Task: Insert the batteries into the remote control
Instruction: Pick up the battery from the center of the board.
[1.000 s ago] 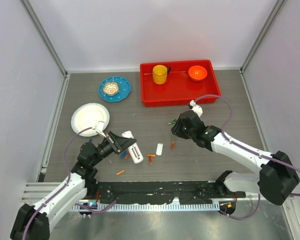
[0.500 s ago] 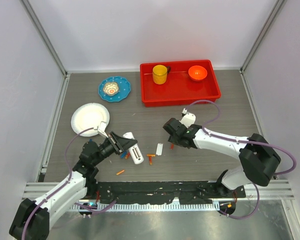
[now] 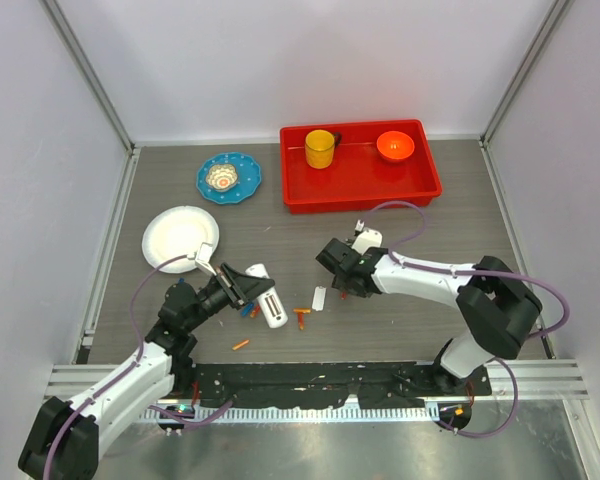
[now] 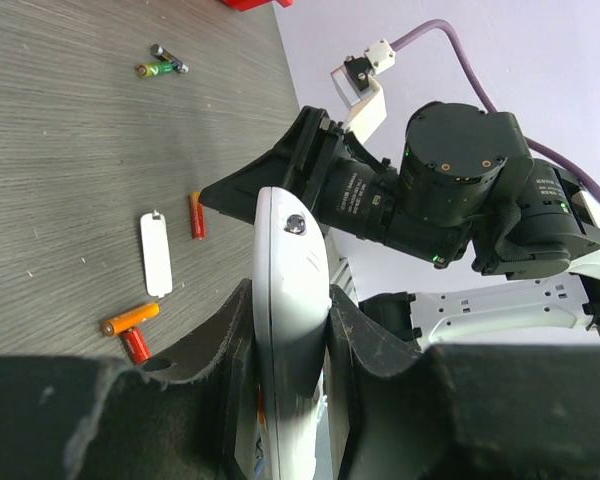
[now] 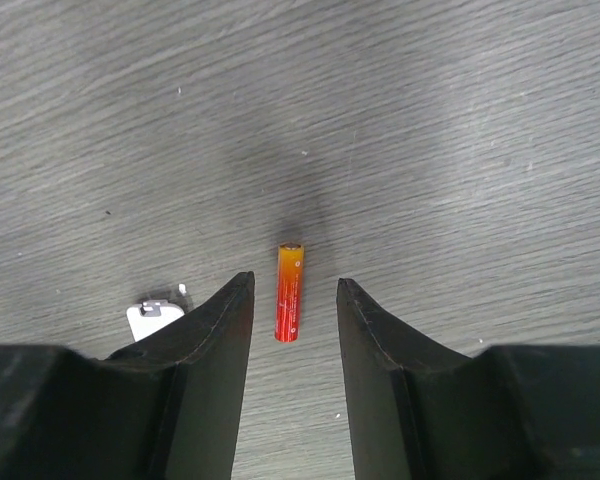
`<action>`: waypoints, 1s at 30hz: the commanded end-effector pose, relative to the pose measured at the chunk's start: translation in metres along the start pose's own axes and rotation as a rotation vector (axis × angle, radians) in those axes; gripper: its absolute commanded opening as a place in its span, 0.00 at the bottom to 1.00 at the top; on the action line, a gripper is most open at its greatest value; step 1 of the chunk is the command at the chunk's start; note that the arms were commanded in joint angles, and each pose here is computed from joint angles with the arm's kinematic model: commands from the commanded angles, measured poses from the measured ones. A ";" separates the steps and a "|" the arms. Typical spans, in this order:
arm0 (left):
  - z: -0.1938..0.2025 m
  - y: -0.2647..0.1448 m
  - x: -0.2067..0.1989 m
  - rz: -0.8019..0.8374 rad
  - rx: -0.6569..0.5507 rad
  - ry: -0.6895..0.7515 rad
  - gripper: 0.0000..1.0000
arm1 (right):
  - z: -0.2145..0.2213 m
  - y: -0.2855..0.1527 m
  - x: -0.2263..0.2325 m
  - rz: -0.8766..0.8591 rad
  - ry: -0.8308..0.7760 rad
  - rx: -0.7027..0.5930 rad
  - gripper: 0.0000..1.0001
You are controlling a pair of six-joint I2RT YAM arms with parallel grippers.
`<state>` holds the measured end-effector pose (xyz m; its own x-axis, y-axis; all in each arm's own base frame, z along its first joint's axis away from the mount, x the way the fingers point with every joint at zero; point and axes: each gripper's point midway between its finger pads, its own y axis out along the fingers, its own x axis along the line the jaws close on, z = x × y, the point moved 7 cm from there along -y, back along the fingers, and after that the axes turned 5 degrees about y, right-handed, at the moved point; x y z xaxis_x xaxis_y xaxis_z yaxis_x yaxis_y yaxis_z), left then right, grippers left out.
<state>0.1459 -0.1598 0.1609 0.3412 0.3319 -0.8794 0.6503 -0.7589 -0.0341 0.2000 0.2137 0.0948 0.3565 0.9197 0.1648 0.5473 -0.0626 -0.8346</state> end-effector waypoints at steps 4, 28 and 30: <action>0.003 -0.004 0.001 0.039 -0.018 0.026 0.00 | 0.003 -0.001 0.010 0.004 -0.008 -0.006 0.43; 0.003 -0.004 0.002 0.030 -0.024 0.021 0.00 | 0.024 0.013 0.000 0.033 -0.075 0.054 0.38; 0.003 -0.004 0.002 0.030 -0.026 0.022 0.00 | 0.026 0.010 0.002 0.028 -0.077 0.053 0.39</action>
<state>0.1453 -0.1594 0.1667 0.3649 0.3192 -0.8746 0.6528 -0.7575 -0.0041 0.1928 0.2200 0.0770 0.3154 0.9433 0.1031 0.5036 -0.0743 -0.8607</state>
